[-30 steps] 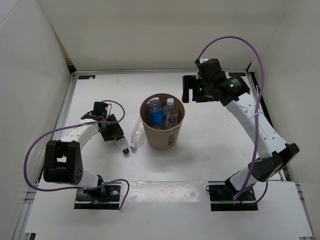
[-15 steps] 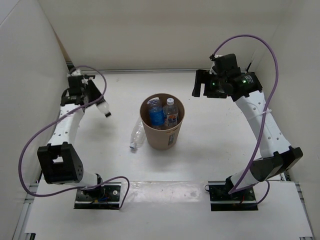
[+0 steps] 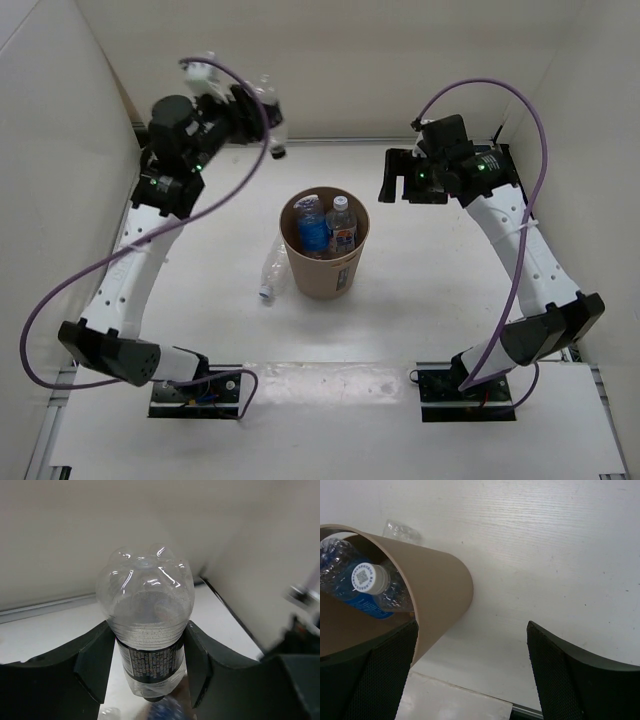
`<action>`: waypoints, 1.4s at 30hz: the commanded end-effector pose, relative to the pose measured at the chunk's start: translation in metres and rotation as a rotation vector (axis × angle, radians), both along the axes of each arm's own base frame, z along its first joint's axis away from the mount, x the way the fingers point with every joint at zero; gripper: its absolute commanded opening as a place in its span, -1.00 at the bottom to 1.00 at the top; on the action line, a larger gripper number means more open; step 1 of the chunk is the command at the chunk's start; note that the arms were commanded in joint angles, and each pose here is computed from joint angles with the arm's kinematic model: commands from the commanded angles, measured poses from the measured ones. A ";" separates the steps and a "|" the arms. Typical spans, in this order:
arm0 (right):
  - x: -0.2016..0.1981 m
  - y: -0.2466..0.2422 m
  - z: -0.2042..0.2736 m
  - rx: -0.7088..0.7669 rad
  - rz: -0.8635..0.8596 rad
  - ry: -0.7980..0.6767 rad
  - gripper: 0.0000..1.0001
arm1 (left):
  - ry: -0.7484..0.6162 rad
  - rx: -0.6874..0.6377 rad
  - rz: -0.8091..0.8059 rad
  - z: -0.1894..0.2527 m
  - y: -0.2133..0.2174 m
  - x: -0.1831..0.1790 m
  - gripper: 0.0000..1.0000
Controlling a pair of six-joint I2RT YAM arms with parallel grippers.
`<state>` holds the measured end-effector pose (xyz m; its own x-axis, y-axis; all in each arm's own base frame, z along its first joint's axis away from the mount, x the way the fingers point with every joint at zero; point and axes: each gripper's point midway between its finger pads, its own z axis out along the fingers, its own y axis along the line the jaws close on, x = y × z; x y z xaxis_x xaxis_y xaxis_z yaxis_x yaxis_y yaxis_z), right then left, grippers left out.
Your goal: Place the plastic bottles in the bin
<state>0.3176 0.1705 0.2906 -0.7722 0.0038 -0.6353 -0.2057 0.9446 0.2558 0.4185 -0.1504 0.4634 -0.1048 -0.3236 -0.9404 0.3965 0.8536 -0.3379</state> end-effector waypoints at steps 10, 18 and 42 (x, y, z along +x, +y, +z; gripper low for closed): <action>-0.027 -0.023 0.012 0.033 -0.049 -0.040 0.81 | 0.010 0.200 -0.235 -0.068 -0.085 -0.087 0.33; -0.029 -0.027 0.010 0.030 -0.066 -0.040 0.81 | 0.080 0.232 -0.267 -0.106 -0.099 -0.096 0.43; -0.020 -0.025 0.001 0.030 -0.063 -0.010 0.81 | -0.016 0.213 0.413 -0.002 0.041 -0.060 1.00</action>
<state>0.2917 0.1451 0.2841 -0.7809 0.0578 -0.6220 -0.1449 0.9518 0.2703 0.3443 -0.1910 0.4295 -0.0688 -0.0850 -0.9940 0.3709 0.9228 -0.1046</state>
